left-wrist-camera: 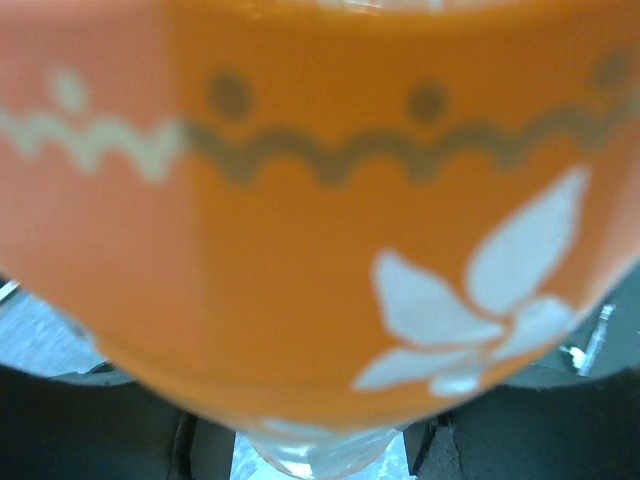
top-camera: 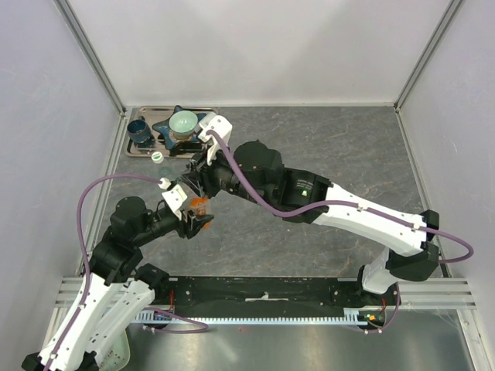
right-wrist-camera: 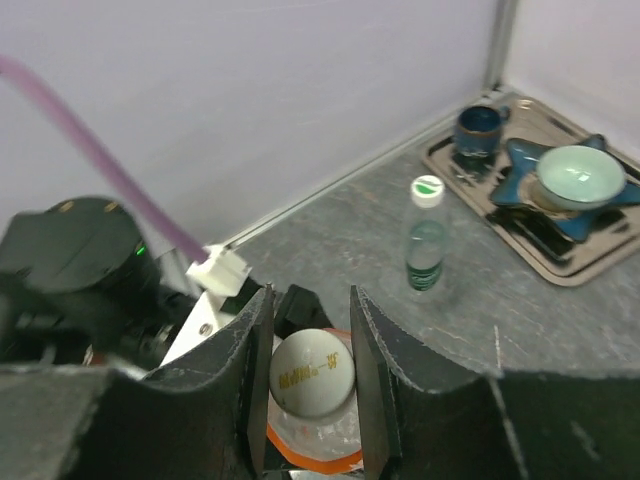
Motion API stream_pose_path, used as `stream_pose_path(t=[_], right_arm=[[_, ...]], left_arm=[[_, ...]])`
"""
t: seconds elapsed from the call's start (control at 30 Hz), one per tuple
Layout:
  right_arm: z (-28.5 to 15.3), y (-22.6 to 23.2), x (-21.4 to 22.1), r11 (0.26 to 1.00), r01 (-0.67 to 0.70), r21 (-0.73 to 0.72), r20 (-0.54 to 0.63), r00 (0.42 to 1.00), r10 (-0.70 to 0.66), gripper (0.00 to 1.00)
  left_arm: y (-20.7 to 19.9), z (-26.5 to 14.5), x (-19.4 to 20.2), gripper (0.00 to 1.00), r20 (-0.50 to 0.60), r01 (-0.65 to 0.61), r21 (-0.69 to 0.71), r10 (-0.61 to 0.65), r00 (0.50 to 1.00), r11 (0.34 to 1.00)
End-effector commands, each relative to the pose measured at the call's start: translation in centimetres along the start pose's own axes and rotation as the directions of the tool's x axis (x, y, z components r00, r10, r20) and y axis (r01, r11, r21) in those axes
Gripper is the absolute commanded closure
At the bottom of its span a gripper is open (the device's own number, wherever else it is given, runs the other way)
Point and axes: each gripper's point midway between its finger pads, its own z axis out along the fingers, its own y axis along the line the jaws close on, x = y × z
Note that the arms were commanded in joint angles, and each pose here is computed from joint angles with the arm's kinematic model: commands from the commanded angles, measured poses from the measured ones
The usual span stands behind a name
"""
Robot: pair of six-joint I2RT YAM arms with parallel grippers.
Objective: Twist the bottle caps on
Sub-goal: Screw the bottle cap onto the plastic bottle.
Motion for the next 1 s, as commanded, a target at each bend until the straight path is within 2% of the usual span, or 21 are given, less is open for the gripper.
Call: stream_pose_path(t=[0.0,0.03,0.13,0.27,0.37,0.4,0.43,0.5,0.53,0.6,0.63,0.7,0.73,0.8,0.83,0.9,0.93,0.97], right_arm=[[1.2,-3.8,5.8,0.942,0.023,0.334,-0.134,0.991,0.023,1.00],[1.3,-5.0,6.5,0.908,0.033,0.418,-0.138,0.990,0.028,1.00],[1.5,-6.0,6.9,0.847,0.031,0.530,-0.112,0.993,0.034,1.00],[1.9,-6.2,6.4,0.810,0.000,0.586,-0.063,0.997,0.046,1.00],[2.2,-5.8,5.2,0.815,-0.029,0.579,-0.026,0.998,0.054,1.00],[2.2,-5.7,4.7,0.821,-0.036,0.571,-0.015,0.998,0.053,0.80],[2.0,-5.3,3.3,0.832,-0.062,0.551,0.025,0.998,0.058,0.66],[1.8,-4.4,1.6,0.868,-0.065,0.492,0.049,0.998,0.047,0.45],[0.9,-4.0,-0.7,0.881,-0.104,0.462,0.115,0.992,0.057,0.40],[0.2,-3.6,-2.0,0.906,-0.102,0.411,0.143,0.989,0.046,0.26],[-1.1,-3.3,-4.3,0.916,-0.139,0.377,0.212,0.975,0.061,0.23],[-1.6,-2.6,-4.9,0.949,-0.127,0.287,0.219,0.974,0.064,0.16],[-2.8,-2.3,-6.7,0.960,-0.143,0.239,0.266,0.961,0.076,0.15],[-2.9,-2.0,-6.4,0.982,-0.104,0.156,0.253,0.966,0.062,0.15],[-3.7,-0.2,-7.1,0.998,-0.061,0.028,0.250,0.967,0.053,0.16],[-4.3,1.0,-6.4,0.995,0.000,-0.096,0.220,0.975,0.022,0.18],[-5.7,3.1,-6.6,0.973,0.057,-0.226,0.222,0.975,-0.005,0.20],[-6.1,3.9,-5.8,0.956,0.083,-0.281,0.209,0.978,-0.023,0.20]], left_arm=[[5.9,-2.7,-7.0,0.85,0.167,-0.092,-0.356,0.160,0.973,0.930],[6.4,-3.0,-7.1,0.86,0.167,-0.090,-0.383,0.165,0.972,0.919],[7.4,-3.7,-7.2,0.86,0.163,-0.087,-0.449,0.177,0.971,0.889],[7.8,-3.8,-6.8,0.86,0.150,-0.086,-0.469,0.176,0.973,0.879],[7.8,-3.7,-6.2,0.86,0.142,-0.083,-0.466,0.167,0.976,0.881],[7.8,-3.7,-6.2,0.86,0.142,-0.080,-0.464,0.163,0.976,0.882],[7.5,-3.5,-6.0,0.86,0.142,-0.080,-0.450,0.160,0.977,0.889],[7.3,-3.3,-5.6,0.86,0.141,-0.073,-0.435,0.148,0.979,0.897],[7.1,-3.1,-5.5,0.86,0.140,-0.070,-0.423,0.142,0.980,0.904],[6.5,-2.8,-5.3,0.86,0.147,-0.061,-0.388,0.127,0.981,0.920],[6.2,-2.7,-5.2,0.86,0.150,-0.057,-0.374,0.121,0.981,0.926],[5.1,-2.2,-5.1,0.86,0.158,-0.049,-0.310,0.102,0.982,0.950],[4.5,-2.0,-5.1,0.86,0.164,-0.046,-0.276,0.094,0.982,0.960],[1.9,-1.4,-5.1,0.86,0.180,-0.058,-0.131,0.081,0.980,0.990],[0.7,-1.2,-5.0,0.86,0.182,-0.064,-0.067,0.075,0.980,0.996],[-3.1,-1.3,-5.1,0.86,0.202,-0.092,0.148,0.061,0.978,0.985],[-5.9,-1.9,-5.0,0.85,0.214,-0.119,0.309,0.054,0.975,0.944],[-7.2,-2.3,-4.9,0.85,0.218,-0.129,0.382,0.046,0.975,0.915]])
